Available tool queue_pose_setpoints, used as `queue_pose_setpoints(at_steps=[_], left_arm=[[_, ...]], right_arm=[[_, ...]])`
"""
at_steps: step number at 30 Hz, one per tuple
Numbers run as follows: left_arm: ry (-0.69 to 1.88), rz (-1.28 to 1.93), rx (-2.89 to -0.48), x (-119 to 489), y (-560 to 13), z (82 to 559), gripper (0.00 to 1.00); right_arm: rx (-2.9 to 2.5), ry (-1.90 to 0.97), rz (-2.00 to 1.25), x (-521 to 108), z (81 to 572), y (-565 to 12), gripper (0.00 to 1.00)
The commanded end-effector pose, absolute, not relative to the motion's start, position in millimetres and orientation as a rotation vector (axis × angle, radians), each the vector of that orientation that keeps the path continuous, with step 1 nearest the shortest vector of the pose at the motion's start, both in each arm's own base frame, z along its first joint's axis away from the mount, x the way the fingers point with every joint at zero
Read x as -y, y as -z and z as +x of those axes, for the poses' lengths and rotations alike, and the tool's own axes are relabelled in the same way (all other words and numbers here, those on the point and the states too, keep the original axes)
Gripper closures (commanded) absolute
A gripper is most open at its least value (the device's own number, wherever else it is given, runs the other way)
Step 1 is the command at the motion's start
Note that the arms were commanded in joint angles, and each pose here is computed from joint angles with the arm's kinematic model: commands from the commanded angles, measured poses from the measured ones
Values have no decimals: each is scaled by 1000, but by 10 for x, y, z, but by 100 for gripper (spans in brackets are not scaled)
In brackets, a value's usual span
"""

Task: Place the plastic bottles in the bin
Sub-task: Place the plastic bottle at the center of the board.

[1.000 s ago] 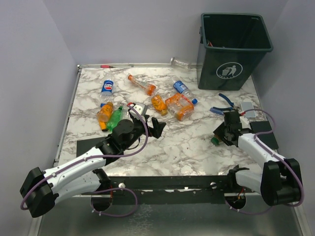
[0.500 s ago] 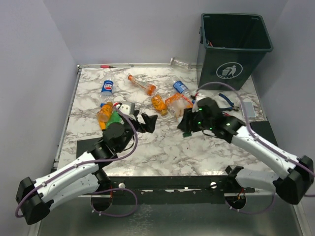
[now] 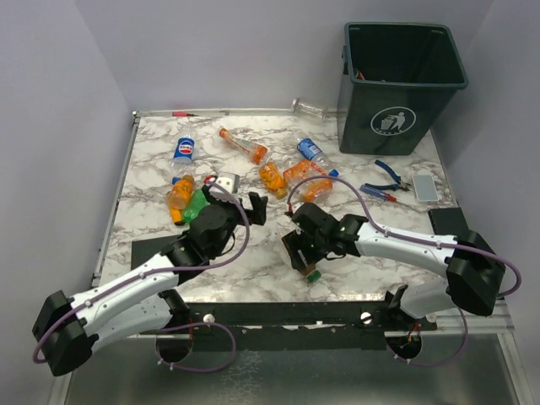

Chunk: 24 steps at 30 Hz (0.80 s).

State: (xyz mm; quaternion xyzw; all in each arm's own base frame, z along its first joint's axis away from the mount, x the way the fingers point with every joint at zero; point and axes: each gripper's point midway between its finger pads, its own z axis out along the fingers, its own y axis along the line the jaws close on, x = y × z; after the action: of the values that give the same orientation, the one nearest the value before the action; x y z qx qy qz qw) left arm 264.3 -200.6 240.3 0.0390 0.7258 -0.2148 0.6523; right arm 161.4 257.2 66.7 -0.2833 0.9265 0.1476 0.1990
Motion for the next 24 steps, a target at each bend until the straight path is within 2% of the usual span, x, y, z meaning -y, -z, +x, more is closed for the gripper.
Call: queue_pose_setpoints(at_steps=[1,7,11,14,16,19,21,24], left_arm=[[499,253,-1792,2340,-2099,2652,1],[508,308,-1883,2490,-1817,2651,1],[484,305,-1905,2483,-1724,2672,1],[487,299,-1928,2516,-1659,2686,1],[524,320,-1940,2619,-1676,2680,1],[554,349,-1956,2757,-1747,2722,3],[567,369,-1972,2829,-1763,2751,7],[611,385,-1989,2982,-1755,2777,18]], right_arm=[[-2622,-372,-782,-2519,1583,-472,24],[-2600,-318,-649,-2408,1656,-540,16],[-2512,-486,-503,-2495,1624,-893,17],[-2455,-701,-510,-2682,1433,-1133,28],[-2450,-804,-554,-2810,1262,-1187,41],[-2474,-869,-605,-2950,1076,-1105,55],[-2487,-894,-581,-2981,1035,-1005,63],[-2515,-878,-508,-2925,1032,-832,69]])
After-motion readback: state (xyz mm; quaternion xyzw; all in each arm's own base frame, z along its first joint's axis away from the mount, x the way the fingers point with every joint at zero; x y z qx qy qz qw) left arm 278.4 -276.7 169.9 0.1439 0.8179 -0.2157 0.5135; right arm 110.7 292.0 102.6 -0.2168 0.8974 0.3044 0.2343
